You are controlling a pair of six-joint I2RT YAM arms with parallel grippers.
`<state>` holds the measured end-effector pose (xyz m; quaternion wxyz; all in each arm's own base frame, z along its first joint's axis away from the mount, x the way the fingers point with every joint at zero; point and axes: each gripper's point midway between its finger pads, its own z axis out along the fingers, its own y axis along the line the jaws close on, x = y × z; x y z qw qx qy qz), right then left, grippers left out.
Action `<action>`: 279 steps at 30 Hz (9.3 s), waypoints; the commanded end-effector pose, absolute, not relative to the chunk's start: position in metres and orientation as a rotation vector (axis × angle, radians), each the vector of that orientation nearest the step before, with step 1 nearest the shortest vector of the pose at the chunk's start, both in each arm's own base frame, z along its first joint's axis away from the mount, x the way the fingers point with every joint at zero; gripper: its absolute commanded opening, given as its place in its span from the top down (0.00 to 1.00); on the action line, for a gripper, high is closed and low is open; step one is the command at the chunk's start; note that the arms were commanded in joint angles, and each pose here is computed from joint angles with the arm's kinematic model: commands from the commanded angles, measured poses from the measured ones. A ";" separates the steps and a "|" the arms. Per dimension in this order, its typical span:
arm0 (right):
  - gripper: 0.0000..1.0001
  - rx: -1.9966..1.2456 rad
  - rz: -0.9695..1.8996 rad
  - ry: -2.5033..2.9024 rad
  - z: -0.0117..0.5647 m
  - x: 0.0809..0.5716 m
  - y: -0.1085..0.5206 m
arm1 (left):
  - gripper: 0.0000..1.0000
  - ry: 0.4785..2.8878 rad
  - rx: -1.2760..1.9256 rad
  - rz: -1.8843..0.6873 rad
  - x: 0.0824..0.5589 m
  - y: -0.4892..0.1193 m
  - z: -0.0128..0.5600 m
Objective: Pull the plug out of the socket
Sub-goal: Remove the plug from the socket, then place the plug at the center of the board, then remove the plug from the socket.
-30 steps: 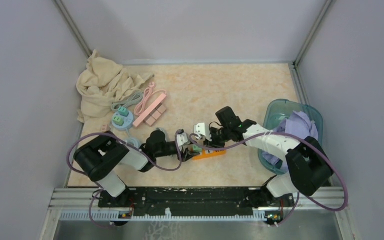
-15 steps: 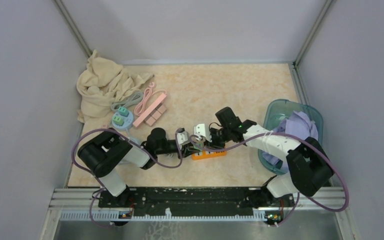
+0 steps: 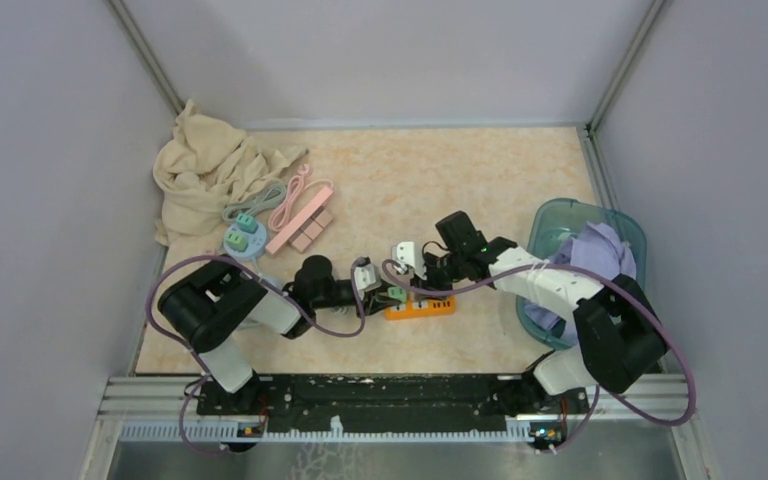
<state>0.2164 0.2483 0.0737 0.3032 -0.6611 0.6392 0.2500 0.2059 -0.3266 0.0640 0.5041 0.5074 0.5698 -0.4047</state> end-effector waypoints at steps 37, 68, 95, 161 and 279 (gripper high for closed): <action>1.00 -1.677 0.863 1.410 0.117 0.194 0.258 | 0.99 1.383 1.259 -0.989 0.199 -0.326 0.053; 1.00 -0.740 0.574 1.782 0.187 0.337 0.171 | 0.99 1.387 1.224 -0.969 0.201 -0.323 0.054; 0.91 0.160 -0.267 1.937 0.136 0.447 0.027 | 0.98 1.382 1.233 -0.973 0.199 -0.322 0.054; 0.27 -1.672 0.811 1.259 0.135 0.215 0.275 | 0.14 1.487 0.992 -0.898 0.185 -0.276 0.110; 1.00 -1.809 0.770 1.327 0.110 0.210 0.301 | 0.33 1.349 1.238 -0.880 0.192 -0.330 0.035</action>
